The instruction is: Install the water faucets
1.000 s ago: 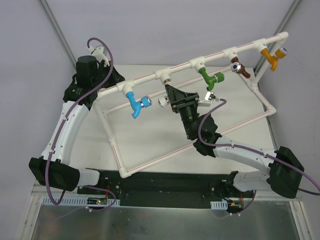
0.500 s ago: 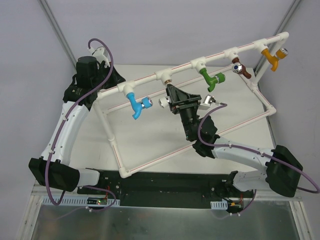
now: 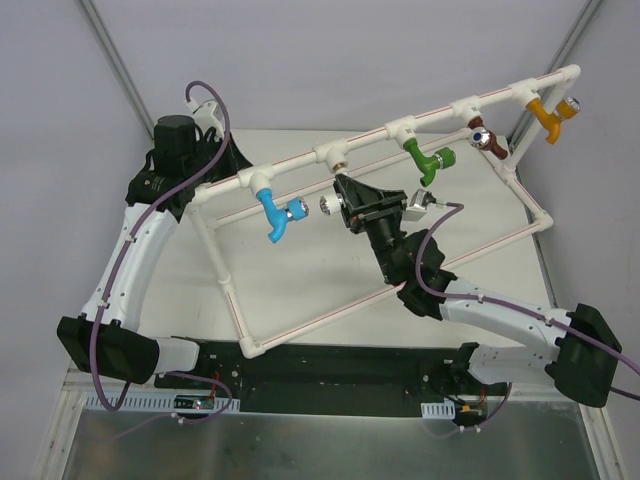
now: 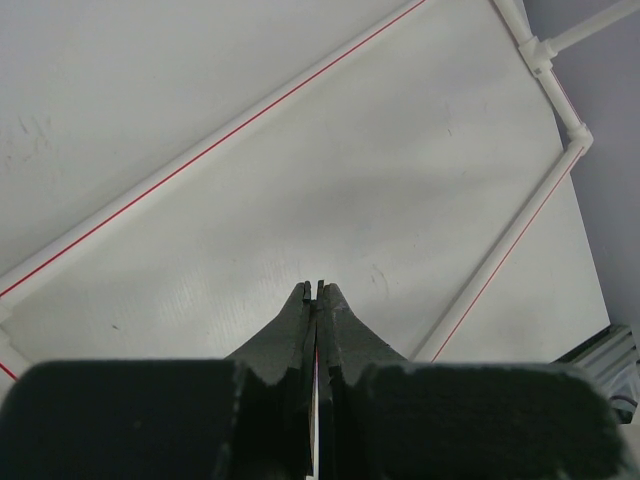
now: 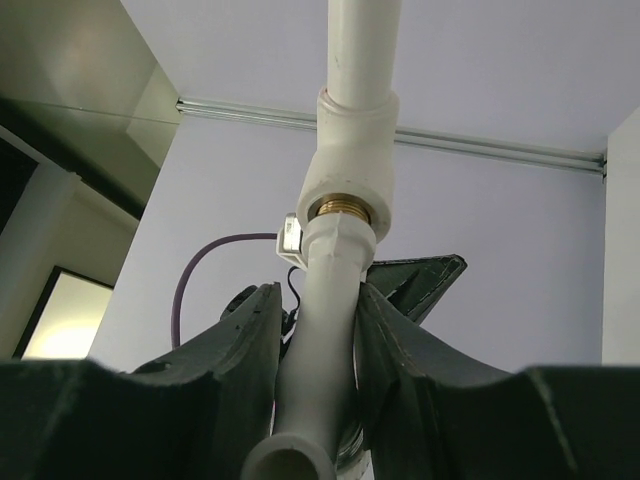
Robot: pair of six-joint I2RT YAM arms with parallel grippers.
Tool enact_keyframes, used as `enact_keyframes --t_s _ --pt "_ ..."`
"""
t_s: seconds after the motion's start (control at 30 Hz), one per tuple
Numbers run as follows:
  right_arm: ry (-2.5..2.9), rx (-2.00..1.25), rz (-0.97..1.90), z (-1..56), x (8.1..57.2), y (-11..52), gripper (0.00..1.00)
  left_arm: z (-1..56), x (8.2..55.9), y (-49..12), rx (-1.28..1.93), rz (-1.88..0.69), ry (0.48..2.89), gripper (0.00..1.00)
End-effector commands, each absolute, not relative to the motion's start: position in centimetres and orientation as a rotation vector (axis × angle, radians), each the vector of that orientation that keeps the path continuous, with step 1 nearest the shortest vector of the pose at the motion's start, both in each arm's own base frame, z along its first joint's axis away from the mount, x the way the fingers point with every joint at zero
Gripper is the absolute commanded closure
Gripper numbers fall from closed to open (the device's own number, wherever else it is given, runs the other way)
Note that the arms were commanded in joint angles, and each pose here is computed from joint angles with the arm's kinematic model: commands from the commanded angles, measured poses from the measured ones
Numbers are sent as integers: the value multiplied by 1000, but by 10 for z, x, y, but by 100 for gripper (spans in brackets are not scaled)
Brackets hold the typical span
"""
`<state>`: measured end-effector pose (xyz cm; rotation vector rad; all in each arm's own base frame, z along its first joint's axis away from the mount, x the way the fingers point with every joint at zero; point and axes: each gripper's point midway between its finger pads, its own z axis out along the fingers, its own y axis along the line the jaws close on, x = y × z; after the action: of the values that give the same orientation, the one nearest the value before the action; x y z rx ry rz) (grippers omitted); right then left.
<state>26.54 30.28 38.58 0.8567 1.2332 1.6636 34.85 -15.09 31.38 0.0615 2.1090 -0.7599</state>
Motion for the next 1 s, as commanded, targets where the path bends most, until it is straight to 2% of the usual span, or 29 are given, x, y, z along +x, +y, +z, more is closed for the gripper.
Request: enact_keyframes --t_s 0.0,0.07,0.17,0.23,0.77,0.8,0.9,0.97 --pt "1221 820 1760 410 255 307 61 264 312 -178 133 -892 2317 100" --pt "1221 826 1768 412 253 305 67 265 312 -177 135 -890 2313 100" --pt "1236 863 1770 409 254 303 92 264 312 -177 133 -890 2316 100" --pt "1232 888 1782 411 253 301 100 264 312 -177 134 -890 2315 100" --pt "864 1196 2207 438 255 284 100 263 313 -176 131 -885 2316 100" --pt "869 1196 2208 436 254 285 95 264 313 -176 130 -882 2314 100" --pt "885 1172 2195 436 252 285 71 264 312 -176 131 -884 2313 100" --pt "893 1145 2178 438 249 285 62 264 312 -176 131 -884 2313 100"
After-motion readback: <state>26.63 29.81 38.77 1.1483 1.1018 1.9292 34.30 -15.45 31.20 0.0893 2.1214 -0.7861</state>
